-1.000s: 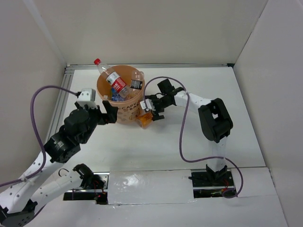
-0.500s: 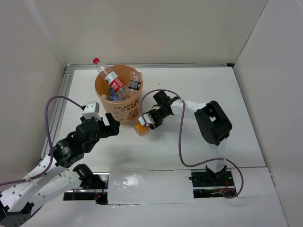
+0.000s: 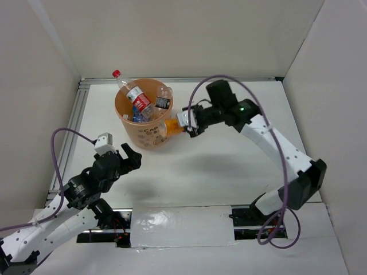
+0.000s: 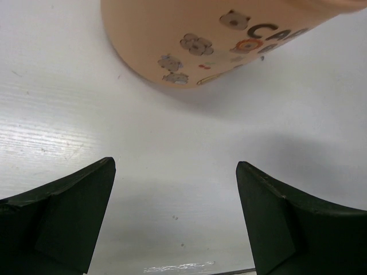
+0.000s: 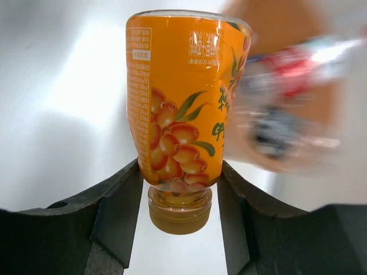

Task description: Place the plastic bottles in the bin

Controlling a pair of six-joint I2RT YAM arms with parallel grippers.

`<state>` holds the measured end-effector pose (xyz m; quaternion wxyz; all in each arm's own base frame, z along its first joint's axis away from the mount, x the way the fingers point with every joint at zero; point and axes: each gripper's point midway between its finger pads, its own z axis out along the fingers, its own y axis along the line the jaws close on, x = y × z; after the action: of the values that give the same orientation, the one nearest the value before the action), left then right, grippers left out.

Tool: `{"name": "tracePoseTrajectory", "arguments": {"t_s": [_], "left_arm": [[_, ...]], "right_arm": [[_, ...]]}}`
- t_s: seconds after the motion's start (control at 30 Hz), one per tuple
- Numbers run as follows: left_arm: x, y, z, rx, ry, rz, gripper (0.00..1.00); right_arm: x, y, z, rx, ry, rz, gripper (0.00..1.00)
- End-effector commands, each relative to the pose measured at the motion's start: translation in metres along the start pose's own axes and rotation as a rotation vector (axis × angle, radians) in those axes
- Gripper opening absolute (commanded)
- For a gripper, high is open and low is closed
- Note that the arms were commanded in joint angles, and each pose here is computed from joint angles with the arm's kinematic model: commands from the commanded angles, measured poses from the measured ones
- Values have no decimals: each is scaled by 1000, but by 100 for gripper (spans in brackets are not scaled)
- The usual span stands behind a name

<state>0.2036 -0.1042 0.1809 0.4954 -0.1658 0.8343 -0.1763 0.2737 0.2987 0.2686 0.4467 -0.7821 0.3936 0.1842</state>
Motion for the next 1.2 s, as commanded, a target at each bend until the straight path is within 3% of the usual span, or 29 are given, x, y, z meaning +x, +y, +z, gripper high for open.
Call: {"name": "tracePoseTrajectory", "arguments": {"t_s": [0.0,0.1,0.3,0.33,0.43,0.57,0.6,0.63,0.73,0.97,1.03,1.17], "left_arm": [[13,-1,6,6,22,-73,99],[23,-4,12,13,50,-66,99],[28,-8,16,20,74,-61,99],[29,-9,16,27,82,-61,99],[28,-9,14,38,73,-70,99],[28,-9,11,56,71,-78,99],[28,-9,11,56,71,-78,99],[28,-9,11,56,70,-68,99],[28,-10,13,56,70,-58,99],[26,-22,19,89,68,-13,99],[25,-27,23,104,67,0,99],[22,-49,24,208,62,63,99]], "right_arm": [[-51,-46,-32,171,-39,80,12],[-73,-98,-40,327,-49,54,13],[-78,-147,31,356,-26,69,20],[-67,-140,59,306,0,103,22],[-65,-147,88,309,11,158,28],[-57,-143,99,272,34,215,52],[-55,-143,98,280,41,234,74],[-51,-142,100,279,53,239,80],[-60,-145,84,315,47,247,100],[-96,-153,34,395,-4,229,100],[-115,-165,3,484,-33,225,100],[-91,-185,-68,734,0,381,100]]}}
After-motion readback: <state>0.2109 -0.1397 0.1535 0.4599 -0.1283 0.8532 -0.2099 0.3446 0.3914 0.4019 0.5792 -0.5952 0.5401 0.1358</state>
